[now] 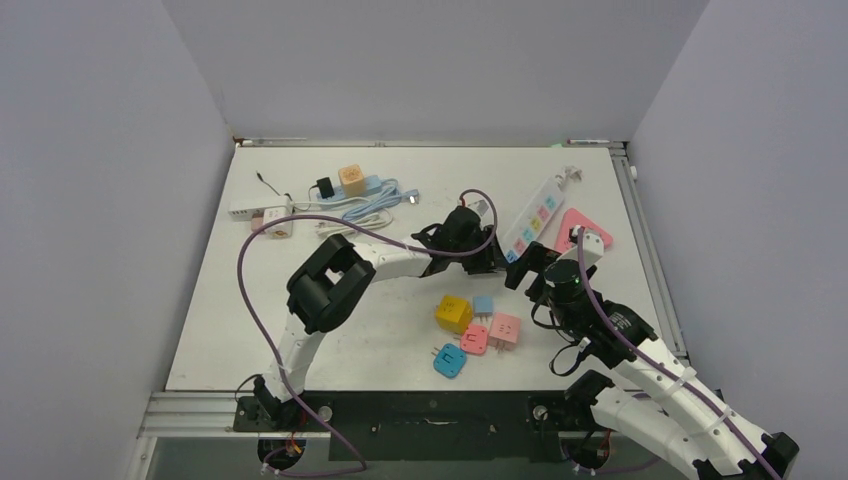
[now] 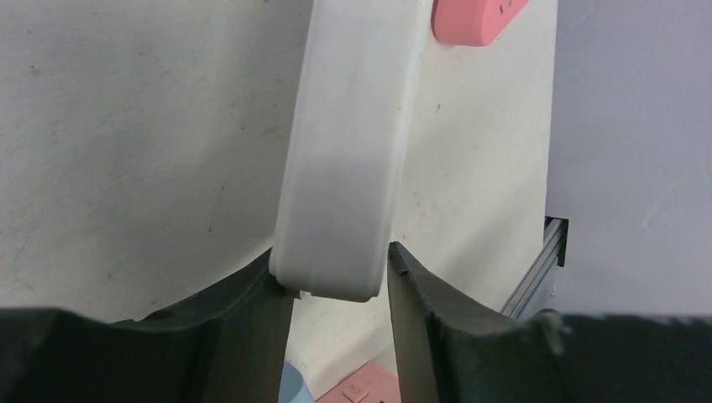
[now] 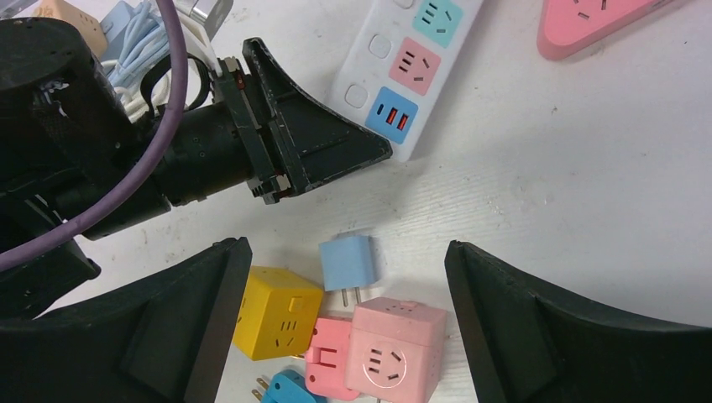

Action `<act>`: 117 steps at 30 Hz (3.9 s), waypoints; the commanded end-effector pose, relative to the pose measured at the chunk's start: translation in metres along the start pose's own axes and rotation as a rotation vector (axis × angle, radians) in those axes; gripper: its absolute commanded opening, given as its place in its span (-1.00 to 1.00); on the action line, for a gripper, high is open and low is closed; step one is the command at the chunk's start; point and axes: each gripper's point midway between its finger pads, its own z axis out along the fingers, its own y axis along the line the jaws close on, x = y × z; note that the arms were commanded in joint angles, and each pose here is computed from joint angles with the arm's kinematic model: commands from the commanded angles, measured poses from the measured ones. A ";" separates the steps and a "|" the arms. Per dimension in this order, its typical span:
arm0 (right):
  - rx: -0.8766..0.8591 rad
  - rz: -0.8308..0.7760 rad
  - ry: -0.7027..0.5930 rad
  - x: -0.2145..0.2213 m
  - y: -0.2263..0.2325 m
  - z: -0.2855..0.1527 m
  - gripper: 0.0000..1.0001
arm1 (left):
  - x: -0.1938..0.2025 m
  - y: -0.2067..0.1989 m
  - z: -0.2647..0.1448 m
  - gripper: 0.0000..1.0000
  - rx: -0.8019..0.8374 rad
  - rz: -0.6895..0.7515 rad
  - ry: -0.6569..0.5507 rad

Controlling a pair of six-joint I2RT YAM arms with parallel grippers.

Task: Pull the plug off the socket
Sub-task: Place the socket at the center of the board, then move the socket to the center of the board.

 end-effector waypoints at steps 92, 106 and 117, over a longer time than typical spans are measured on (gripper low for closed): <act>-0.043 -0.009 -0.080 -0.025 0.012 -0.004 0.79 | -0.197 0.375 -0.370 -0.42 -1.006 -0.030 -0.317; -0.070 -0.025 -0.088 -0.024 0.012 -0.007 0.79 | -0.138 0.321 -0.365 -0.58 -0.984 -0.145 -0.304; -0.068 -0.033 -0.093 -0.024 0.009 -0.008 0.79 | -0.065 0.271 -0.336 -0.58 -0.886 -0.160 -0.302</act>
